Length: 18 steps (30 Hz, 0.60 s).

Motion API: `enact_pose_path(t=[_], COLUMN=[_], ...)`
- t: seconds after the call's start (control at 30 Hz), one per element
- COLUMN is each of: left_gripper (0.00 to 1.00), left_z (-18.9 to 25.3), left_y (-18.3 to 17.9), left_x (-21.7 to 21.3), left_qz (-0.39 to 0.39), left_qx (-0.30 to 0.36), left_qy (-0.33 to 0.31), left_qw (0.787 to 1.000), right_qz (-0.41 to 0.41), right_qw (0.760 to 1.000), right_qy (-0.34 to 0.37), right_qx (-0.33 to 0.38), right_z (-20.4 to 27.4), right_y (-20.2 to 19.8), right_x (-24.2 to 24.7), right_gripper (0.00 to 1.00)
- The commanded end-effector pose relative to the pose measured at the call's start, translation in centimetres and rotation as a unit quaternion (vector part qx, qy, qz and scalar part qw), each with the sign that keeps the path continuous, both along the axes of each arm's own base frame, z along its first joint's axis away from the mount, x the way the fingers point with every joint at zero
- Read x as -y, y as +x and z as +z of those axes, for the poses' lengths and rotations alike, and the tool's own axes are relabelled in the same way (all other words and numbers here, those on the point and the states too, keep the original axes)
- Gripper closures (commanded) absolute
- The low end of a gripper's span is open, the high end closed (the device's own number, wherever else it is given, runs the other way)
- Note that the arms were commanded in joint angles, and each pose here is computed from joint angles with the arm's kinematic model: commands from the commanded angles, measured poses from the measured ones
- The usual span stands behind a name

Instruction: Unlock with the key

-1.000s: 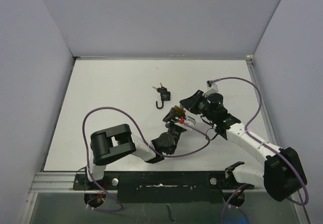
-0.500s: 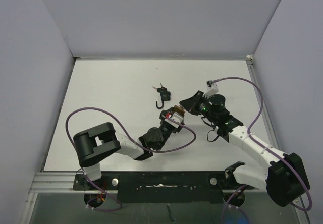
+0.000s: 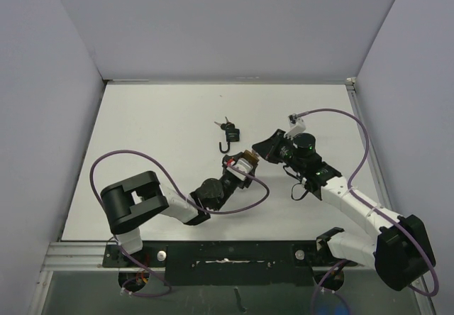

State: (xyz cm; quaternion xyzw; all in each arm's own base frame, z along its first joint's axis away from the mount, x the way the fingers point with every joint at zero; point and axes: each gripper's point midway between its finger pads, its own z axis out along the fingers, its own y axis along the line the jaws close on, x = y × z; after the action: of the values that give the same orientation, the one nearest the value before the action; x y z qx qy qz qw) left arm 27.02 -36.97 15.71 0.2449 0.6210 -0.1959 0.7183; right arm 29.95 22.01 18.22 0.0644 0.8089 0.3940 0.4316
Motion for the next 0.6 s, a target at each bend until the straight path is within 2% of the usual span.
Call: enact_pose_path(t=[0.0, 0.23, 0.57], left_gripper=[1.00, 1.00, 1.00], left_z=[6.7, 7.2, 7.1], left_y=[2.1, 1.6, -0.1], left_x=[-3.1, -3.1, -2.6], left_qz=[0.056, 0.023, -0.062], left_qx=[0.042, 0.039, 0.015], left_qy=[-0.118, -0.133, -0.161], left_qw=[0.991, 0.990, 0.985], right_qz=[0.014, 0.022, 0.020], right_qw=[1.000, 0.999, 0.998], right_qy=[-0.016, -0.029, -0.025], right_qx=[-0.002, 0.003, 0.046], right_z=[-0.6, -0.7, 1.3], right_y=[-0.5, -0.3, 0.0], right_x=[-0.2, -0.2, 0.1], right_gripper=[0.99, 0.76, 0.65])
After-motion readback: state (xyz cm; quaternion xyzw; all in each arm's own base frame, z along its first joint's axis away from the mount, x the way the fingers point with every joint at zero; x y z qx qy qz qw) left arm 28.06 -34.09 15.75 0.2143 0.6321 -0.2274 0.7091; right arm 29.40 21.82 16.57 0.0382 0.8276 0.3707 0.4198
